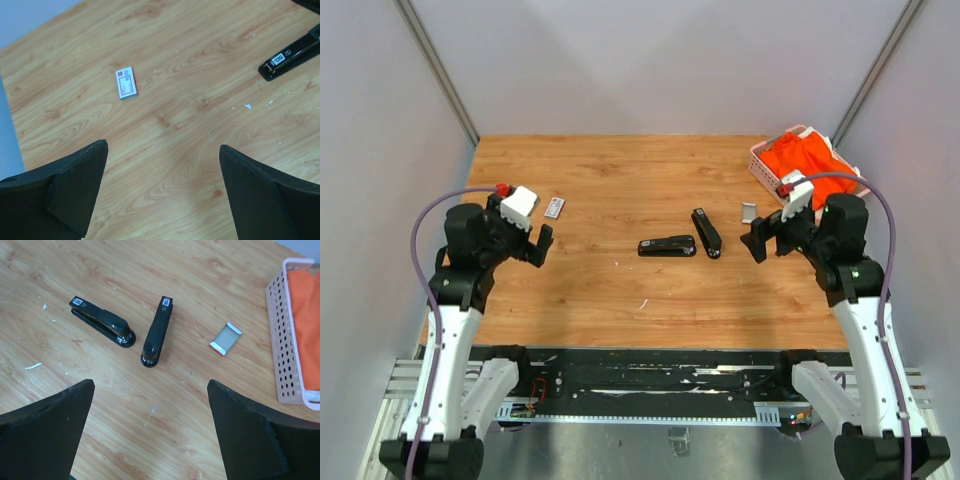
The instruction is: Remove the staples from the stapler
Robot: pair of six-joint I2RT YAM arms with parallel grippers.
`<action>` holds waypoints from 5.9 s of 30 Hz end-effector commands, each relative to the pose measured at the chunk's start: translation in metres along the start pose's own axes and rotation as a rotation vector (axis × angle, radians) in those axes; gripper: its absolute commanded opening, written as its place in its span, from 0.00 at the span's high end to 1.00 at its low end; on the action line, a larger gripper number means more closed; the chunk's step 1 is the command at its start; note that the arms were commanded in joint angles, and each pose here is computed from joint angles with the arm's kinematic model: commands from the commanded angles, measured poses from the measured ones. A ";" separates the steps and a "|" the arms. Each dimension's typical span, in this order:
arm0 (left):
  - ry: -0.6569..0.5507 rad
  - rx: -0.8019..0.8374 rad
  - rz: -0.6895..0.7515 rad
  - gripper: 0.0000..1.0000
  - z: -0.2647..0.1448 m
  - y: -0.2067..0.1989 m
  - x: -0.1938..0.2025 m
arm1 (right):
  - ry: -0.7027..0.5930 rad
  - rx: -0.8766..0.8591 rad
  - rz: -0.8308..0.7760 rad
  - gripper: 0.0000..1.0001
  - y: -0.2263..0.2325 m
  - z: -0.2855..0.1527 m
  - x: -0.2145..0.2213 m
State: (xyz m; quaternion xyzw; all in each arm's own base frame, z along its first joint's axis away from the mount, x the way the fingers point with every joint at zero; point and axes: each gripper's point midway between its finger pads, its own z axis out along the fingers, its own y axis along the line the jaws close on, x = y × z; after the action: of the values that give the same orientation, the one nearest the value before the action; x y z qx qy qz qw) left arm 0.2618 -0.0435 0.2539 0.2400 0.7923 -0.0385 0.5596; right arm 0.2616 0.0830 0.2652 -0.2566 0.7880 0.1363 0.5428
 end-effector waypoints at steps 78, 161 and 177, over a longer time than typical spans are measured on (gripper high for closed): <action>0.402 0.771 0.466 0.66 0.268 -0.302 0.038 | 0.126 0.054 -0.175 0.04 -0.025 0.040 0.047; -0.124 0.606 0.408 1.00 0.192 -0.182 -0.029 | 0.240 -0.606 0.689 0.54 0.118 0.228 0.034; -0.069 0.632 0.392 1.00 0.202 -0.187 -0.018 | 0.292 -0.657 0.705 0.55 0.133 0.228 0.045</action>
State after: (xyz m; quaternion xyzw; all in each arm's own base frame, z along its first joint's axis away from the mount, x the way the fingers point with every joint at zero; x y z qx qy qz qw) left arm 0.3481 -0.2700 0.1268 0.5501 0.6880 -0.1793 0.4381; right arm 0.3702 0.2761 0.1342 -0.1257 0.8155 0.5003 0.2625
